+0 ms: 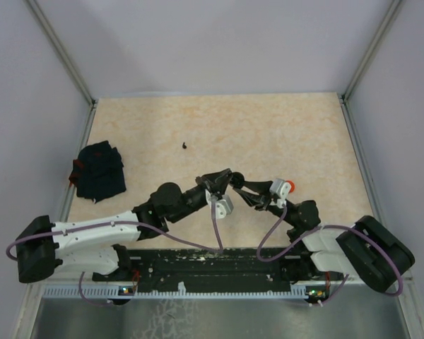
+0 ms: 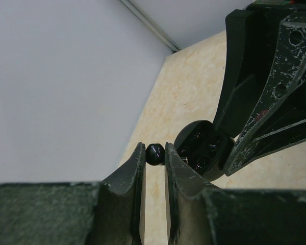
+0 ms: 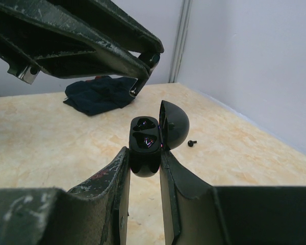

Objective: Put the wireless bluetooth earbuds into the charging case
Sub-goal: Place the earbud in the charging case.

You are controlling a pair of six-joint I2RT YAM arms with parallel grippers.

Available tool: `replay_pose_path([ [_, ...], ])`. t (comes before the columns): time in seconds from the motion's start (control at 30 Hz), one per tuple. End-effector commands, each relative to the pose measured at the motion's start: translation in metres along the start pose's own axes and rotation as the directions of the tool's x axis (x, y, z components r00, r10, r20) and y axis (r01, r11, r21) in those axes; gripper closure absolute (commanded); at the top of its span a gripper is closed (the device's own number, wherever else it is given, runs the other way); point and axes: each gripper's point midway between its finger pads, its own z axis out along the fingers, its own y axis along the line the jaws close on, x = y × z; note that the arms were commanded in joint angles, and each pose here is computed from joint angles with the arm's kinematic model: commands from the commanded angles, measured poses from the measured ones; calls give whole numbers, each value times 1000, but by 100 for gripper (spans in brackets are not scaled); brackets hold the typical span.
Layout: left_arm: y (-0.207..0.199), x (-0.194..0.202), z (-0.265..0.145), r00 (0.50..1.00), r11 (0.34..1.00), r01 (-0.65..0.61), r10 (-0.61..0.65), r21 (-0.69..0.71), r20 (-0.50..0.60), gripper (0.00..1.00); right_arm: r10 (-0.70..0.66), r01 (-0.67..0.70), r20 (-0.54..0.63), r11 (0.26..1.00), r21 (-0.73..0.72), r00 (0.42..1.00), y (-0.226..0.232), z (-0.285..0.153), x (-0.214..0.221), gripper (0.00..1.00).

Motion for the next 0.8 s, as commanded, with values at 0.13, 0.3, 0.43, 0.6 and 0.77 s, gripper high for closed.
replay_pose_path([
  [0.13, -1, -5, 6, 993, 992, -120, 120, -29, -24, 87, -16, 16, 86, 1000, 1, 996, -3, 9, -27, 100],
  [0.3, -6, -4, 7, 985, 986, -168, 166, -26, -46, 87, -13, 13, 82, 1000, -3, 997, -3, 9, -26, 100],
  [0.43, -9, -2, 10, 977, 978, -206, 204, -29, -60, 87, -10, 10, 79, 1000, -4, 997, -3, 10, -25, 100],
  [0.6, -13, 0, 12, 968, 970, -241, 239, -19, -73, 87, -9, 9, 78, 1000, -4, 997, -3, 10, -25, 100],
  [0.77, -15, 4, 12, 957, 962, -274, 270, -21, -102, 87, -8, 9, 78, 1000, -3, 997, -3, 10, -25, 100],
])
